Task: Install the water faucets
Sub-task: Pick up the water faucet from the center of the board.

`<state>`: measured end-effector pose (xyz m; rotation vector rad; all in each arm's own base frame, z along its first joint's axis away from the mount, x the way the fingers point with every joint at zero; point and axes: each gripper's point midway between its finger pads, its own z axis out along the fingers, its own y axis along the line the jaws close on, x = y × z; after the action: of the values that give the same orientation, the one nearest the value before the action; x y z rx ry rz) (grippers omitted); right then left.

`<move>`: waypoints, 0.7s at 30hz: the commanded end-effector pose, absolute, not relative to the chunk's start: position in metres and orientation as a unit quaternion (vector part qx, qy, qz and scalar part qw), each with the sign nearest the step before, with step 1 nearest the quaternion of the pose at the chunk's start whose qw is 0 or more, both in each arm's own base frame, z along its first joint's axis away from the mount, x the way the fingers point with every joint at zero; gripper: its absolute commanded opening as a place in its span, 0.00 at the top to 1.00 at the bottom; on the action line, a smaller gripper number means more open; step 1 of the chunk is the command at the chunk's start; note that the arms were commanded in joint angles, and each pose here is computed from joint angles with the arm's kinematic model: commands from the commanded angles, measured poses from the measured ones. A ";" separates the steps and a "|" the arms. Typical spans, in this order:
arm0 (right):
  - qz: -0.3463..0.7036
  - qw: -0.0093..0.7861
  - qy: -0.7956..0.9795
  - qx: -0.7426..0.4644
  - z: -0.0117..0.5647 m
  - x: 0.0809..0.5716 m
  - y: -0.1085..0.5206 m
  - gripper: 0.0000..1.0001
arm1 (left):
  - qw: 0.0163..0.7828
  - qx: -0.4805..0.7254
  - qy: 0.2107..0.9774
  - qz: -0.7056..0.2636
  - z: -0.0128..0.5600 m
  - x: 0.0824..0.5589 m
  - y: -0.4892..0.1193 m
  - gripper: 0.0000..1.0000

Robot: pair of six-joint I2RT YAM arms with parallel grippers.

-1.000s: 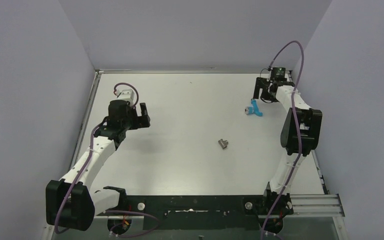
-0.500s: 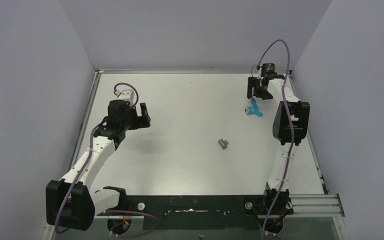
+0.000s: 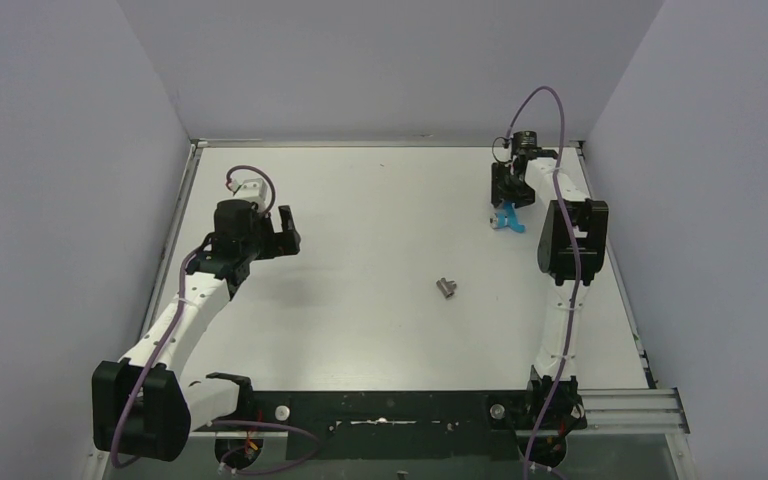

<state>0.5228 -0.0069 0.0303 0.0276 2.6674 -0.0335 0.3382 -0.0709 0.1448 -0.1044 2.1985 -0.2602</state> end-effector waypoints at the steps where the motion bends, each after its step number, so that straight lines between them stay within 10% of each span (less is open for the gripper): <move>1: -0.041 0.240 0.970 0.022 0.042 0.527 -0.018 0.48 | 0.486 -0.035 0.864 -0.126 0.176 0.354 -0.075 0.03; 21: -0.024 0.319 0.942 0.104 0.076 0.515 -0.041 1.00 | 0.498 -0.143 0.842 -0.150 0.182 0.365 -0.045 0.03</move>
<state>0.5029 -0.0272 0.0230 0.1754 2.6637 -0.0589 0.3459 -0.0564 0.1500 -0.2407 2.1691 -0.3301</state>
